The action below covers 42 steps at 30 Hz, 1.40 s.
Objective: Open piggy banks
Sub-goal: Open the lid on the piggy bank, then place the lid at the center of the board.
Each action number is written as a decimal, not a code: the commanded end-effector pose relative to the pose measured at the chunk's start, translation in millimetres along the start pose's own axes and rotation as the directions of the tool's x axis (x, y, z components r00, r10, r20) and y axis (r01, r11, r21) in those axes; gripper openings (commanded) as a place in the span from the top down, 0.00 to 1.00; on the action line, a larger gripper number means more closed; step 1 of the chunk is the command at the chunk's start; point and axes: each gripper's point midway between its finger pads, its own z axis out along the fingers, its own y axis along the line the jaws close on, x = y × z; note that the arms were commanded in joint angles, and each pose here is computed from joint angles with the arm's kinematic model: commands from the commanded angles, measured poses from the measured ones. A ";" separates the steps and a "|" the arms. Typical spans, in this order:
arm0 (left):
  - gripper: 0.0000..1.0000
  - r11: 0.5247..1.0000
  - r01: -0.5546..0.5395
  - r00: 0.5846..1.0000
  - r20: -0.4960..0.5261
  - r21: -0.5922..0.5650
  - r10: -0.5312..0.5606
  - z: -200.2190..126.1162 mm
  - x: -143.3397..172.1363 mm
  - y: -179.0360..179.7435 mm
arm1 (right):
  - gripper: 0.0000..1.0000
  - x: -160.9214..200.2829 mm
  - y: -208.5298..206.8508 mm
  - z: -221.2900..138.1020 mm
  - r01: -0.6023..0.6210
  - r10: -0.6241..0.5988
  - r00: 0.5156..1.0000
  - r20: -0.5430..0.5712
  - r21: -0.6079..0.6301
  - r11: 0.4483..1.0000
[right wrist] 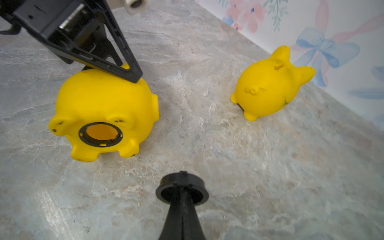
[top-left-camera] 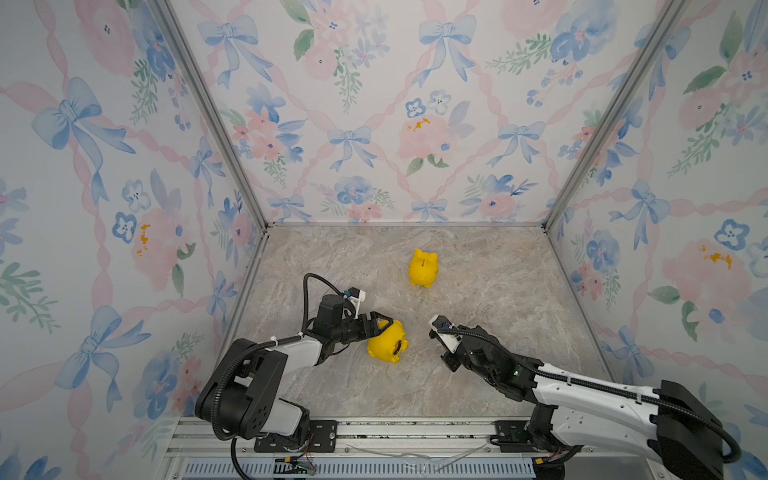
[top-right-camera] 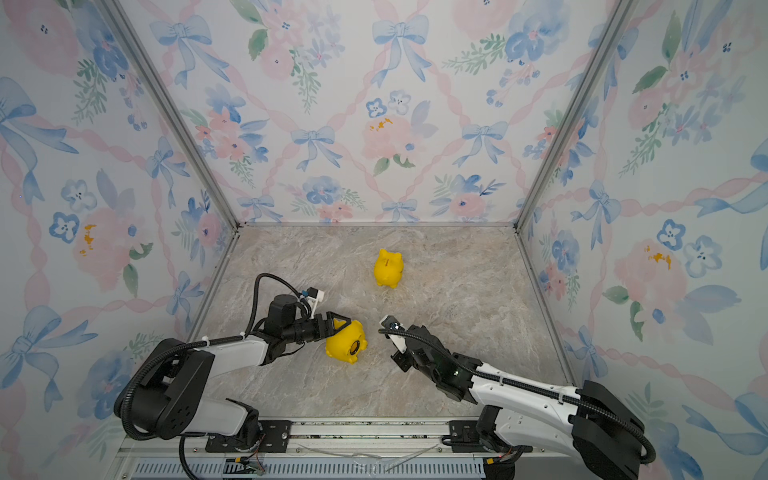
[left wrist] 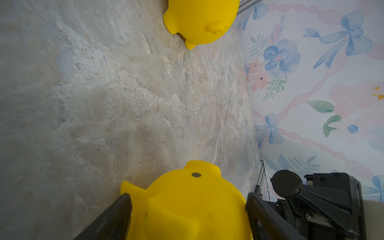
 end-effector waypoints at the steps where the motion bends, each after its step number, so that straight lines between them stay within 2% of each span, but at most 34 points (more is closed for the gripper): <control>1: 0.12 0.984 0.040 0.997 -0.064 -0.171 -0.052 -4.4 26.0 39.6 | 1.00 34.1 -16.5 -5.7 -0.181 0.181 0.949 -0.259 0.027 0.983; 3: 0.12 0.985 0.030 0.998 -0.055 -0.170 -0.040 -5.5 22.7 38.4 | 1.00 39.1 -27.6 -2.8 -0.265 0.265 0.902 -0.342 0.047 0.963; 7: 0.12 0.987 0.003 0.999 -0.037 -0.160 -0.009 -8.2 16.5 33.0 | 1.00 48.0 -58.6 1.4 -0.376 0.413 0.777 -0.475 0.177 0.910; 12: 0.11 0.989 -0.028 1.000 -0.017 -0.144 0.026 -12.3 7.4 23.8 | 1.00 63.6 -98.3 8.7 -0.460 0.568 0.604 -0.559 0.338 0.821; 16: 0.11 0.991 -0.039 0.999 0.002 -0.127 0.040 -15.7 1.1 17.2 | 1.00 79.2 -106.0 18.8 -0.475 0.572 0.504 -0.647 0.346 0.809; 19: 0.11 0.991 -0.044 0.999 0.008 -0.123 0.046 -17.0 -0.1 15.5 | 1.00 93.1 -102.9 27.5 -0.449 0.532 0.456 -0.714 0.332 0.830; 28: 0.11 0.992 -0.054 0.998 0.019 -0.113 0.056 -18.5 -1.4 12.5 | 0.98 109.2 -95.5 39.2 -0.461 0.526 0.415 -0.742 0.327 0.825; 31: 0.11 0.993 -0.056 0.998 0.020 -0.107 0.059 -18.0 -2.4 11.0 | 0.87 108.5 -95.3 38.7 -0.462 0.527 0.424 -0.737 0.324 0.826; 35: 0.11 0.993 -0.055 0.998 0.018 -0.107 0.058 -17.9 -1.8 11.4 | 0.65 105.9 -96.3 37.2 -0.462 0.527 0.434 -0.730 0.322 0.826; 36: 0.11 0.993 -0.055 0.998 0.018 -0.106 0.057 -17.8 -1.7 11.4 | 0.62 104.9 -96.8 36.7 -0.460 0.527 0.439 -0.728 0.321 0.828; 39: 0.11 0.993 -0.054 0.998 0.021 -0.107 0.057 -18.5 -1.9 11.0 | 0.61 97.5 -97.7 33.0 -0.448 0.517 0.465 -0.719 0.312 0.838; 42: 0.10 0.992 -0.058 0.998 0.032 -0.110 0.062 -20.4 -3.1 10.3 | 0.56 80.0 -95.2 27.6 -0.410 0.478 0.534 -0.698 0.281 0.868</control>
